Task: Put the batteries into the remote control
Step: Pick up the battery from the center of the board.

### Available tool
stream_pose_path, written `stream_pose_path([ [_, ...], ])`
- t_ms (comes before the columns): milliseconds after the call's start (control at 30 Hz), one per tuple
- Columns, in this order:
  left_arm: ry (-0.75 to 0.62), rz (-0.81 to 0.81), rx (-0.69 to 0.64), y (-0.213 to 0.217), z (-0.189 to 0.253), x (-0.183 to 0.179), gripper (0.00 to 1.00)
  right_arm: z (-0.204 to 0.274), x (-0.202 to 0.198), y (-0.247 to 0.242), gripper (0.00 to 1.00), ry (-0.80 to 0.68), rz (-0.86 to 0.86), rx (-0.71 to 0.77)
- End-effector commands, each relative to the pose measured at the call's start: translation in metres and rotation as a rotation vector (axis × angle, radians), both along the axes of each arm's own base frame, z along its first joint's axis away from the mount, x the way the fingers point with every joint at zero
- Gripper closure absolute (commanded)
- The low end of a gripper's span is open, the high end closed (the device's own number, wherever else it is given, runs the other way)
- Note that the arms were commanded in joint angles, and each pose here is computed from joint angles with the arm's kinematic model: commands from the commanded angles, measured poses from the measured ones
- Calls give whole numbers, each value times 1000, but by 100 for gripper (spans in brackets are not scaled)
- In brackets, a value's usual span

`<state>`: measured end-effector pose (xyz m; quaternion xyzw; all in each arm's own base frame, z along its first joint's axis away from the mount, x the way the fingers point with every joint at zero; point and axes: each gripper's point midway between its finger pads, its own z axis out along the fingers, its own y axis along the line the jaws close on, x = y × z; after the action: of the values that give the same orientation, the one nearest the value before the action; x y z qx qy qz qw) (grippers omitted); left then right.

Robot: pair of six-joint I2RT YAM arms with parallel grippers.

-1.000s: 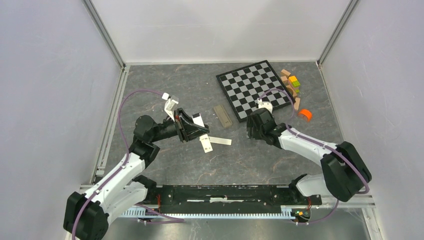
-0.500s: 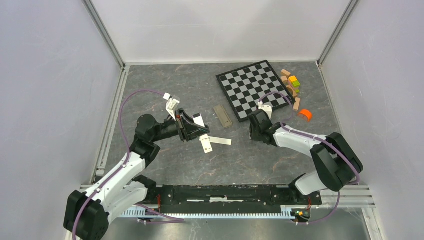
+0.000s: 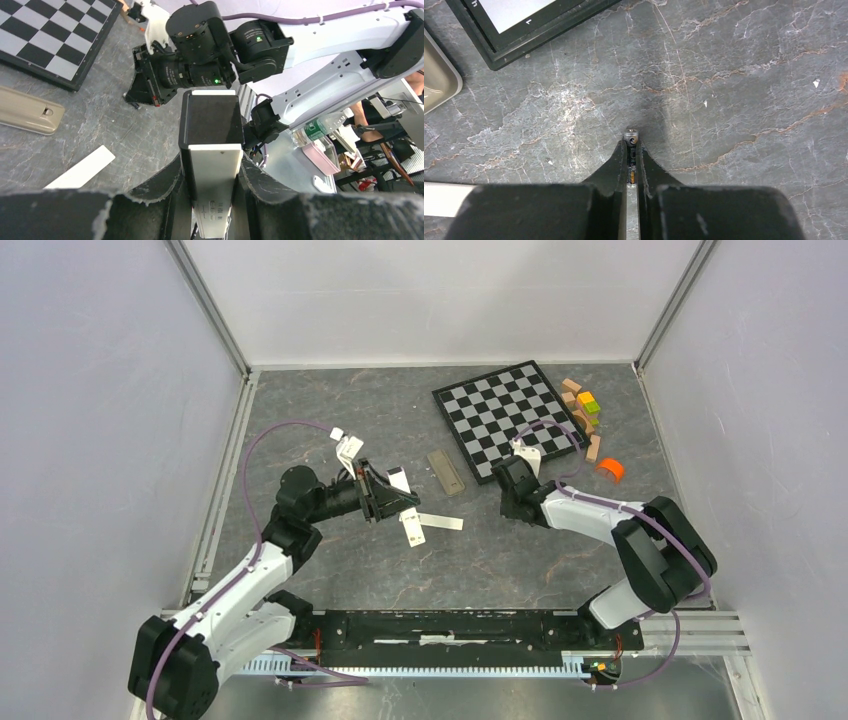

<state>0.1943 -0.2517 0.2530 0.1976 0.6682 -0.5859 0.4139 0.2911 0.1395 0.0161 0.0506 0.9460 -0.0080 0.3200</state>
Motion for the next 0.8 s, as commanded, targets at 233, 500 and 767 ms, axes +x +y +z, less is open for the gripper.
stream_pose_path([
  [233,34,101,-2,-1,0,26,98,4,2,-1,80,-9,34,-14],
  [500,36,122,-11,0,1,29,98,-10,-7,-4,78,42,18,22],
  [767,126,176,-34,0,-9,39,98,-4,-2,-3,98,-7,23,108],
])
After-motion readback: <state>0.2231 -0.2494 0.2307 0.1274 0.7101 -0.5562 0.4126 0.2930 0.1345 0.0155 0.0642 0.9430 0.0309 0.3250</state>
